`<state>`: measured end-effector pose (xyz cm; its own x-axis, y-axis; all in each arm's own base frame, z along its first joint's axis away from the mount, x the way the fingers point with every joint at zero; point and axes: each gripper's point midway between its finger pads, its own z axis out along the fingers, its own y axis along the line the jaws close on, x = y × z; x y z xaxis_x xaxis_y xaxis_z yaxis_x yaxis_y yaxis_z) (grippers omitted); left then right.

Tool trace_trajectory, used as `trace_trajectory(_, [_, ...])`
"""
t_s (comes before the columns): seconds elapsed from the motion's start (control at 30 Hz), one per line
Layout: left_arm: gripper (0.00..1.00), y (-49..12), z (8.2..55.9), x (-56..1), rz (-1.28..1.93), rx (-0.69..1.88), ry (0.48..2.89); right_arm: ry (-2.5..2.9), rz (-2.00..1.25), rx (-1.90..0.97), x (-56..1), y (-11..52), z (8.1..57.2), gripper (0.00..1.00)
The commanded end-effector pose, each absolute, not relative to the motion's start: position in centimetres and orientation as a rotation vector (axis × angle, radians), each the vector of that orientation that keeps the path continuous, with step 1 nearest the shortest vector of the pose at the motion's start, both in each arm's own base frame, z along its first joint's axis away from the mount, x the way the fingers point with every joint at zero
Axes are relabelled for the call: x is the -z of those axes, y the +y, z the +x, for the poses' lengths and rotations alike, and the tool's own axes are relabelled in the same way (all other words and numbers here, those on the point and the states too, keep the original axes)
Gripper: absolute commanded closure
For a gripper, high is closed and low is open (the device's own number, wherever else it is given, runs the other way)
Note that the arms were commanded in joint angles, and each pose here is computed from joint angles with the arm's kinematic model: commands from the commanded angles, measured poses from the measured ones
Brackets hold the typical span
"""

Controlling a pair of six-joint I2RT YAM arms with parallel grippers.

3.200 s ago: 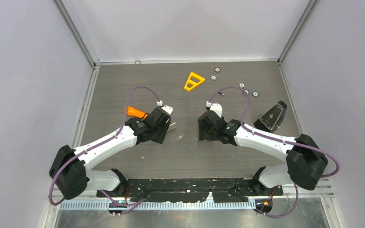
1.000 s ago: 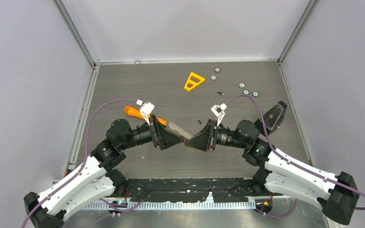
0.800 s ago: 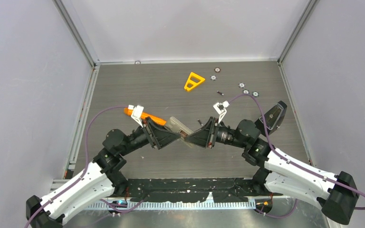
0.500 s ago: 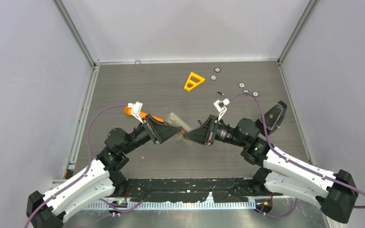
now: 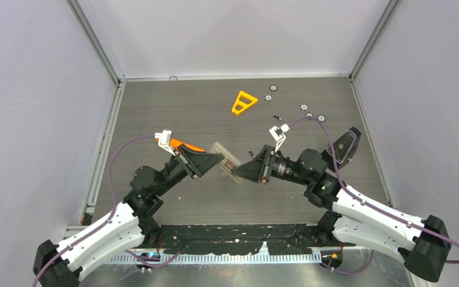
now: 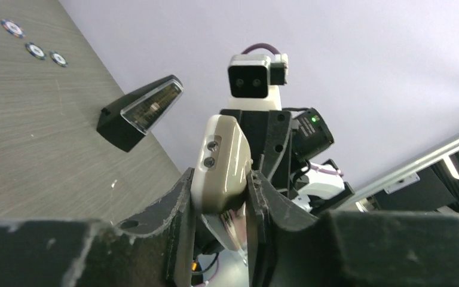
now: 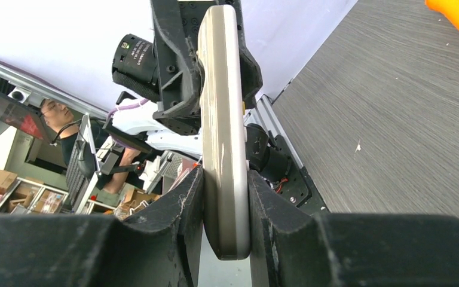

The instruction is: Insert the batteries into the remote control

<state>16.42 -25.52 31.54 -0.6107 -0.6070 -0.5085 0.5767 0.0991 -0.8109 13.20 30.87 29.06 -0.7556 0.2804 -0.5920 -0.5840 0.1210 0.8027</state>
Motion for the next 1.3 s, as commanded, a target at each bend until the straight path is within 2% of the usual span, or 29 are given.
trace_trajectory(0.0, [0.86,-25.2,16.4,-34.0,-0.017,1.675,1.378,1.706,-0.290,-1.717,-30.7,30.8,13.4,0.81])
trace_trajectory(0.03, [0.97,-25.2,16.5,-33.9,-0.012,1.667,1.387,1.709,-0.287,-1.714,-30.6,30.8,13.4,0.78])
trace_trajectory(0.07, [1.00,-25.3,16.7,-33.7,-0.006,1.654,1.401,1.728,-0.279,-1.704,-30.3,30.8,13.6,0.68])
trace_trajectory(0.1, [1.00,-25.4,16.9,-33.3,-0.007,1.631,1.428,1.730,-0.278,-1.691,-30.5,30.8,13.7,0.62])
trace_trajectory(0.13, [1.00,-25.3,17.2,-33.0,-0.009,1.608,1.447,1.771,-0.259,-1.657,-29.8,30.7,14.1,0.50])
trace_trajectory(0.2, [1.00,-25.0,17.8,-32.4,-0.010,1.560,1.477,1.816,-0.261,-1.548,-28.9,30.3,15.0,0.33])
trace_trajectory(0.27, [1.00,-24.3,18.6,-31.4,-0.013,1.499,1.508,1.865,-0.239,-1.427,-28.1,29.4,16.1,0.25])
trace_trajectory(0.4, [1.00,-22.4,20.0,-29.4,-0.009,1.385,1.561,1.899,-0.175,-1.241,-27.7,27.1,18.3,0.16])
trace_trajectory(0.6, [1.00,-20.9,20.5,-26.8,0.140,1.256,1.643,1.932,-0.072,-0.963,-26.9,24.0,22.1,0.14])
trace_trajectory(0.8, [1.00,-21.6,19.2,-24.9,0.394,1.210,1.759,2.130,-0.129,-0.596,-21.2,22.8,25.8,0.19])
trace_trajectory(0.93, [0.99,-21.5,19.3,-24.2,0.416,1.179,1.797,2.239,-0.197,-0.447,-17.8,23.0,27.7,0.22])
trace_trajectory(1.0, [0.97,-21.4,19.4,-23.9,0.412,1.172,1.805,2.289,-0.237,-0.396,-16.2,23.4,28.5,0.26])
trace_trajectory(1.17, [0.95,-21.4,19.2,-23.1,0.431,1.167,1.844,2.388,-0.327,-0.299,-12.5,24.4,30.5,0.43])
trace_trajectory(1.27, [0.94,-21.5,19.1,-22.9,0.442,1.180,1.855,2.425,-0.366,-0.250,-10.7,25.2,31.9,0.49])
